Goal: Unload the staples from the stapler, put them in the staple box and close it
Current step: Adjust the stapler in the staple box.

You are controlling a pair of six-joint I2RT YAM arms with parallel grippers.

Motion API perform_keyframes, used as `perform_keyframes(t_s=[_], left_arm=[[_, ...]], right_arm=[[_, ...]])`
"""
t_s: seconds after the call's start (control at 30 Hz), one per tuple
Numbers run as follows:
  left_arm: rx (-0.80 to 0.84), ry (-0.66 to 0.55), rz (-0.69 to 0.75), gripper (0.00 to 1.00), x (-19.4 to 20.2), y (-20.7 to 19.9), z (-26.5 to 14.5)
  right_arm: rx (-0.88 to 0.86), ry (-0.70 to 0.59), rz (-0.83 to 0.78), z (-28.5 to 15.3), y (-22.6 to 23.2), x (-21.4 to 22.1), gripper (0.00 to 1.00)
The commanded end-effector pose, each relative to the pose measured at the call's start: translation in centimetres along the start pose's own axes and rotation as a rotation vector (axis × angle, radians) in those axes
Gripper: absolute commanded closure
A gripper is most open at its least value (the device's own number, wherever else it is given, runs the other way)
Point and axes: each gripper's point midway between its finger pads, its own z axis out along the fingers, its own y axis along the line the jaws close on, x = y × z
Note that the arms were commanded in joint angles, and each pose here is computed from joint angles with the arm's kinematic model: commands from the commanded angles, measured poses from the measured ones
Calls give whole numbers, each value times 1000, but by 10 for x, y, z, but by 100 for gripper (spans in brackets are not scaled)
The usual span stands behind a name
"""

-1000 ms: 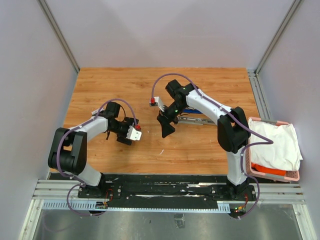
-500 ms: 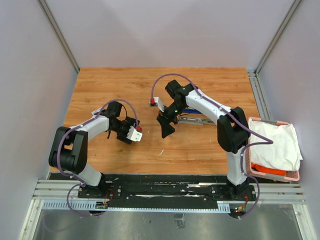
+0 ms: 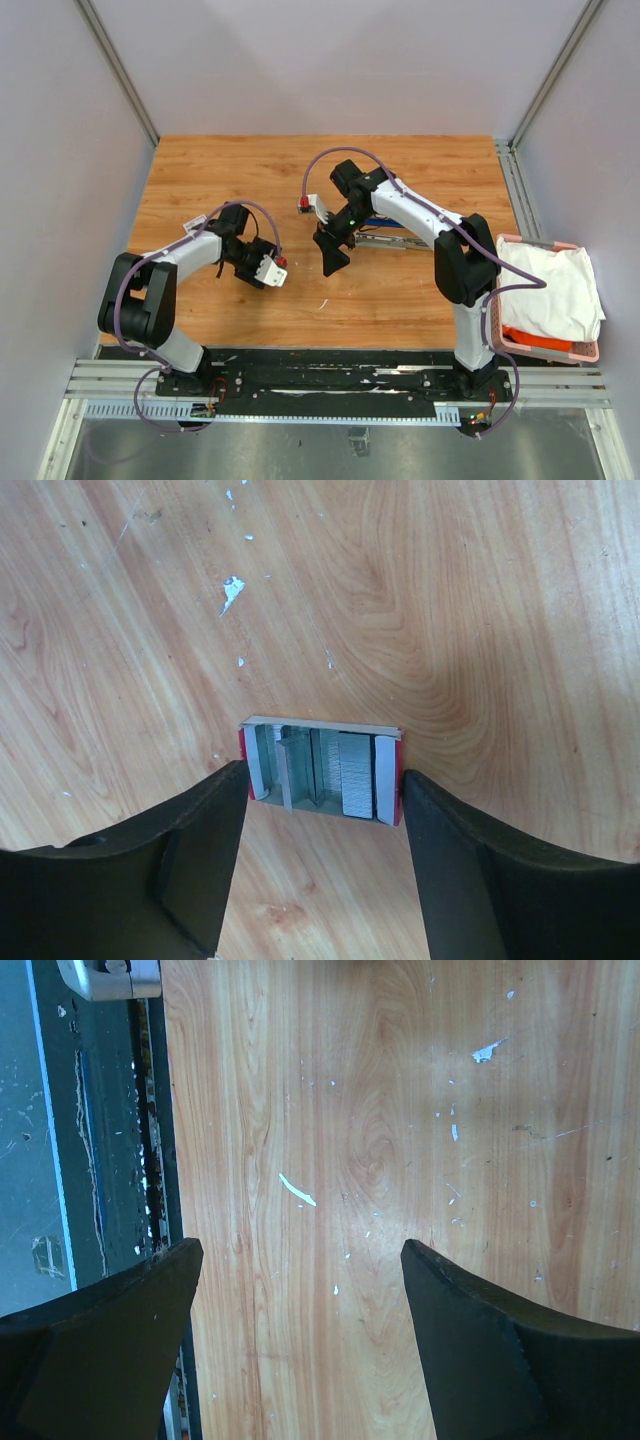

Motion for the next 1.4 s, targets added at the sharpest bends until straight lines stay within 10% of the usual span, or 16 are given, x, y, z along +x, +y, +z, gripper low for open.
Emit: perform_keyframes(t_s=[0.0,1.37], left_arm=[[117,33,-36,33,6,-35,10],[196,67,-98,45,4,-41,10]], right_arm=[[-18,11,-4,2,7,1,17],[-5,11,-27,-5,10,-3,17]])
